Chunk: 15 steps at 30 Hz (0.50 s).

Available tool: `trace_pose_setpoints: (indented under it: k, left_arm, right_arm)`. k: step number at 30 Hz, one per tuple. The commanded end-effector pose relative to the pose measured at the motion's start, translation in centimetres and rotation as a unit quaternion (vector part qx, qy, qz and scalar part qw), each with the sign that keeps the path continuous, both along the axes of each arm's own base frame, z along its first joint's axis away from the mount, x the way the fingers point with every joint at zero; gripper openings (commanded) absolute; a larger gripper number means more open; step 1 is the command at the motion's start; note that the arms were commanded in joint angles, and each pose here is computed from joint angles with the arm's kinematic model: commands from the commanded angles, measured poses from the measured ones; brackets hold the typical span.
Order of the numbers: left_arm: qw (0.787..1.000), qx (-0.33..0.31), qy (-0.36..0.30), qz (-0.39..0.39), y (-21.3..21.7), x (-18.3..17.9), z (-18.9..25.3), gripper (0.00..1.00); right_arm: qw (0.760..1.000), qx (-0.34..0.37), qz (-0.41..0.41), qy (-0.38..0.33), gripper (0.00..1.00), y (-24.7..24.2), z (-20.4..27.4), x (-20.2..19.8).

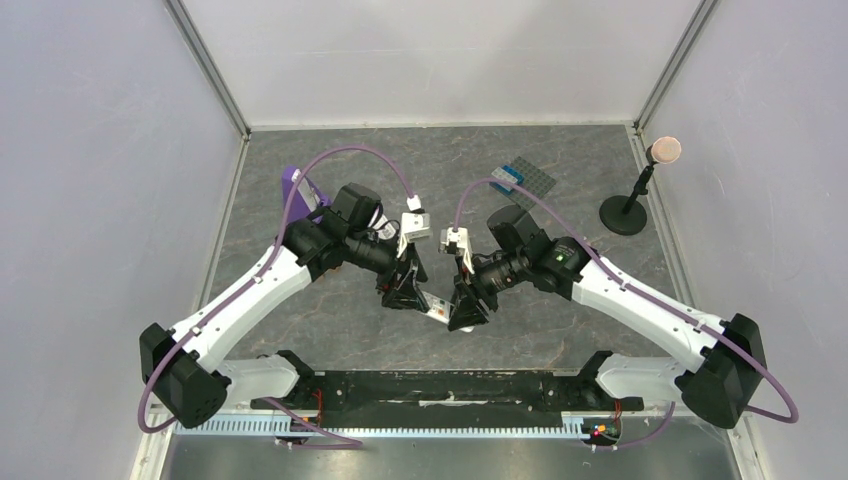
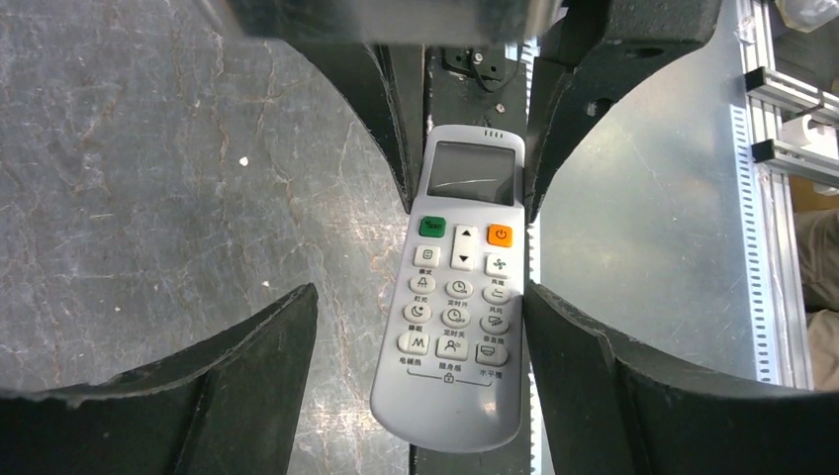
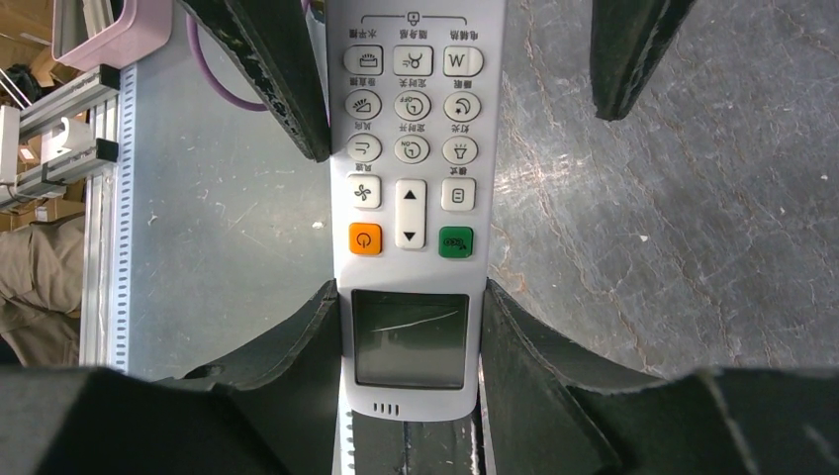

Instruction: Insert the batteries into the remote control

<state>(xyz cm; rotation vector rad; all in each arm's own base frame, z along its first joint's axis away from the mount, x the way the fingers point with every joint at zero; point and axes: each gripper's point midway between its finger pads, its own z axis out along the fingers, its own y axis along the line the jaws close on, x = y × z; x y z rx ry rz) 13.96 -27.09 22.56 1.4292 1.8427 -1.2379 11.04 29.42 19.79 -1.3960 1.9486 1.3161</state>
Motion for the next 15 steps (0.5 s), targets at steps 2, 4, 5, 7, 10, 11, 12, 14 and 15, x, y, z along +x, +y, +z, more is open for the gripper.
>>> trace_pose_setpoints:
  k: [2,4,5,7,10,11,12,14,15]
  left_arm:
    - [0.999,0.016,0.027,-0.039,0.8,-1.5,-1.1,0.82]
    - [0.998,0.023,0.025,-0.047,1.1,-1.8,-1.4,0.82]
    - [0.998,0.023,0.022,-0.05,1.2,-1.9,-1.5,0.82]
    - [0.998,0.02,0.008,-0.057,1.4,-2.0,-1.5,0.82]
    - [0.999,0.017,-0.013,-0.037,1.1,-1.0,-1.3,0.79]
    - [0.999,0.012,-0.016,-0.036,1.0,-1.0,-1.1,0.78]
    - [0.999,0.008,-0.017,-0.034,0.9,-0.9,-1.0,0.77]
    - [0.999,0.003,-0.018,-0.031,0.7,-0.8,-0.8,0.72]
    - [0.999,0.002,-0.016,-0.031,0.7,-0.8,-0.8,0.69]
  right_arm:
    - [0.998,0.05,0.015,-0.029,0.17,1.3,3.7,0.3]
    - [0.999,0.044,0.013,-0.026,0.18,1.4,3.4,0.5]
    - [0.999,0.04,0.007,-0.017,0.17,1.5,3.3,0.6]
    - [0.999,0.035,0.004,-0.008,0.17,1.5,3.1,0.6]
    - [0.999,0.033,0.002,-0.007,0.17,1.5,2.9,0.6]
    - [0.999,0.032,0.001,-0.006,0.17,1.5,2.8,0.6]
    - [0.999,0.032,0.0,-0.006,0.17,1.5,2.8,0.6]
    - [1.0,0.028,-0.004,-0.004,0.17,1.6,2.7,0.8]
    - [1.0,0.028,-0.005,-0.002,0.18,1.6,2.7,0.9]
